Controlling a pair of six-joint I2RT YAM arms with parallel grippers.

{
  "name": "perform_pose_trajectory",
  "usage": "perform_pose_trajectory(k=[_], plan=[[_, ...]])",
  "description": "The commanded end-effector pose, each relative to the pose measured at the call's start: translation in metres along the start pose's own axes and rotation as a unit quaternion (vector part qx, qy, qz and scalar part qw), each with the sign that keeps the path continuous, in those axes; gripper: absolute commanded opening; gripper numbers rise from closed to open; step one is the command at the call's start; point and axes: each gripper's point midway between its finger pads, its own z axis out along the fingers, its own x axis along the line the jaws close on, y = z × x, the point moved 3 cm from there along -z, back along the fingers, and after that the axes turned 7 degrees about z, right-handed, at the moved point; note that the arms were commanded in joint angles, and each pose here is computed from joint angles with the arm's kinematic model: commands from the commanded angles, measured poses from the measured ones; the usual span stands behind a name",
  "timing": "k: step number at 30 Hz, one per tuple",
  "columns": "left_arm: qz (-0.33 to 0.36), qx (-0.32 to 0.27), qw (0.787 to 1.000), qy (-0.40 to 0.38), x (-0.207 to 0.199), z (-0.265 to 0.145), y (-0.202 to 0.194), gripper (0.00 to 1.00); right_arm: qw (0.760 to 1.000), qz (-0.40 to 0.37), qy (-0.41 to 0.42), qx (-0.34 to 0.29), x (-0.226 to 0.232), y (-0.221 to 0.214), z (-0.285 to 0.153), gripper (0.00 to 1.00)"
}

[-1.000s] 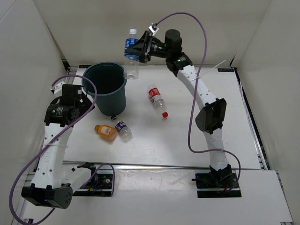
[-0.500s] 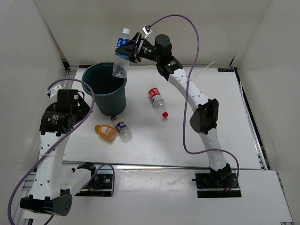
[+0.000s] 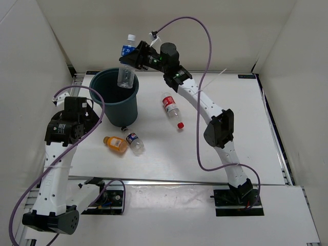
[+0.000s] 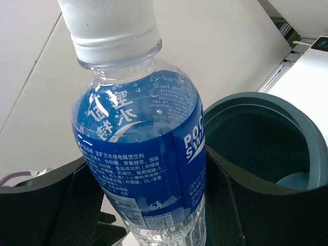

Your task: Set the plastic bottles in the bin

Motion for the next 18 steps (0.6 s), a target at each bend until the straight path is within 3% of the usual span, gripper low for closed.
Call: perform_pose_trajectory(k=[1, 2, 4, 5, 6, 13, 16, 18], plan=[[0.005, -0.003, 1.0, 0.008, 0.004, 0.001, -0.001, 1.0, 0.998, -0.054, 0.026, -0.026, 0.02, 0.012, 0.001, 0.63], [0.003, -0.007, 1.0, 0.006, 0.005, -0.001, 0.0, 1.0, 0.998, -0.059, 0.027, -0.021, 0.026, 0.008, 0.001, 0.75], [0.003, -0.007, 1.0, 0.006, 0.005, -0.001, 0.0, 1.0, 0.996, -0.079, 0.027, -0.022, 0.028, 0.01, -0.001, 0.85], [0.003, -0.007, 1.0, 0.006, 0.005, -0.001, 0.0, 1.0, 0.996, -0.088, 0.029, -0.018, 0.036, 0.007, -0.002, 0.97], [0.003, -0.007, 1.0, 0.006, 0.005, -0.001, 0.0, 1.0, 0.995, -0.095, 0.025, -0.016, 0.038, 0.007, -0.004, 1.0], [0.006, -0.005, 1.0, 0.012, 0.007, 0.001, -0.005, 1.0, 0.98, -0.197, -0.031, -0.026, 0.057, 0.023, -0.033, 1.0], [0.004, -0.009, 1.0, 0.01, 0.006, 0.002, -0.003, 1.0, 0.954, -0.236, -0.139, -0.123, 0.053, 0.07, -0.061, 1.0], [0.002, -0.012, 1.0, 0.008, 0.007, 0.0, -0.003, 1.0, 0.921, -0.244, -0.226, -0.205, 0.043, 0.109, -0.097, 1.0]])
